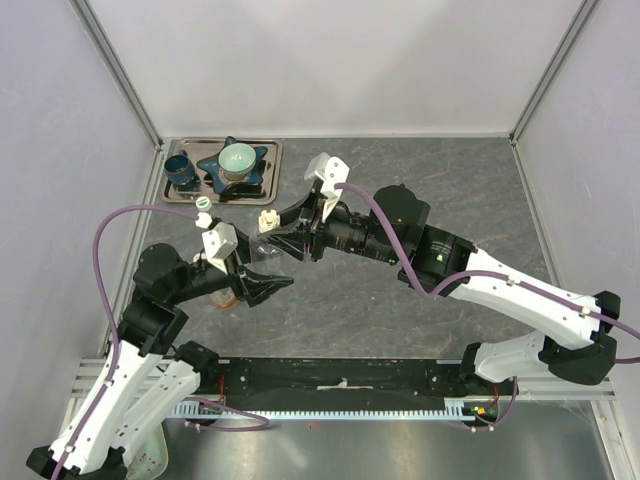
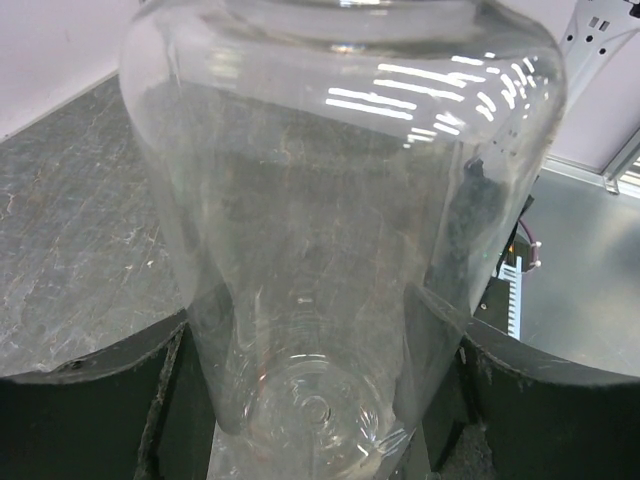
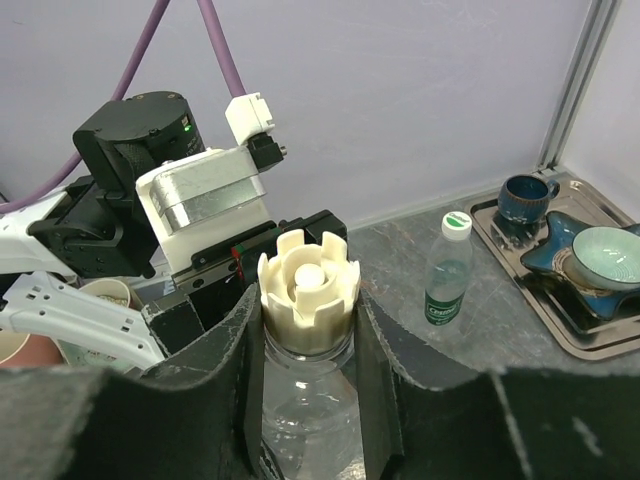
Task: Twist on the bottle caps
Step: Screw the bottle cap onto the plastic bottle.
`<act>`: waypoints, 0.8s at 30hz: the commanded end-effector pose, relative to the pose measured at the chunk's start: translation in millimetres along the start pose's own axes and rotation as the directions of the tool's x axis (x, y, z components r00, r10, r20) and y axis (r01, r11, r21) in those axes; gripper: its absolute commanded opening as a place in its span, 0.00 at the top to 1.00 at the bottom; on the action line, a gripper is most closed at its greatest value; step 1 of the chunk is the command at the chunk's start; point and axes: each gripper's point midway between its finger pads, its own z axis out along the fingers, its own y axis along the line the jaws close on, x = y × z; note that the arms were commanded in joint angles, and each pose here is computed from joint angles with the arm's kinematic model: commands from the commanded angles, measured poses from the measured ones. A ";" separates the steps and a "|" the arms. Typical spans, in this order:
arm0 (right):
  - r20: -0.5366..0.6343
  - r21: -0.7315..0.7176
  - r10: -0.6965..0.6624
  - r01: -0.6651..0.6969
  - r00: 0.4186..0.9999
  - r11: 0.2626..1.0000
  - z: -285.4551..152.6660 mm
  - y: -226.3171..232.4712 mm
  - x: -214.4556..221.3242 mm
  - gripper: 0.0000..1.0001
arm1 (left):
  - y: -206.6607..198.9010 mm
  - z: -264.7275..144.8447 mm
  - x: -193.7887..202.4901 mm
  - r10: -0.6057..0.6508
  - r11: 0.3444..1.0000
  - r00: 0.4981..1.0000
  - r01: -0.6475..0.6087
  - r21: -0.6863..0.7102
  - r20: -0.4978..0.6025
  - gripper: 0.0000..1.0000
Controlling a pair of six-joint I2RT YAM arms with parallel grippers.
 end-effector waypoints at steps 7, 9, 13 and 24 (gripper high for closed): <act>-0.109 0.084 -0.094 0.104 0.990 0.991 8.6 -26.4 38.8 1.00 | -13.5 -10.0 -29.7 0.076 0.997 0.994 -0.077 0.012 0.073 0.01; -0.152 0.117 -0.145 0.163 0.978 0.980 6.7 -38.1 52.3 1.00 | -11.8 -15.9 -40.3 0.131 0.991 0.988 -0.129 -0.028 0.083 0.01; -0.193 0.209 -0.197 0.237 0.961 0.949 5.0 -61.6 65.7 1.00 | -15.8 -27.4 -44.9 0.221 0.975 0.973 -0.218 -0.052 0.067 0.01; -0.205 0.251 -0.198 0.247 0.959 0.936 20.2 -88.2 82.2 1.00 | 14.1 -45.6 -13.8 0.247 0.940 0.967 -0.255 -0.225 -0.063 0.01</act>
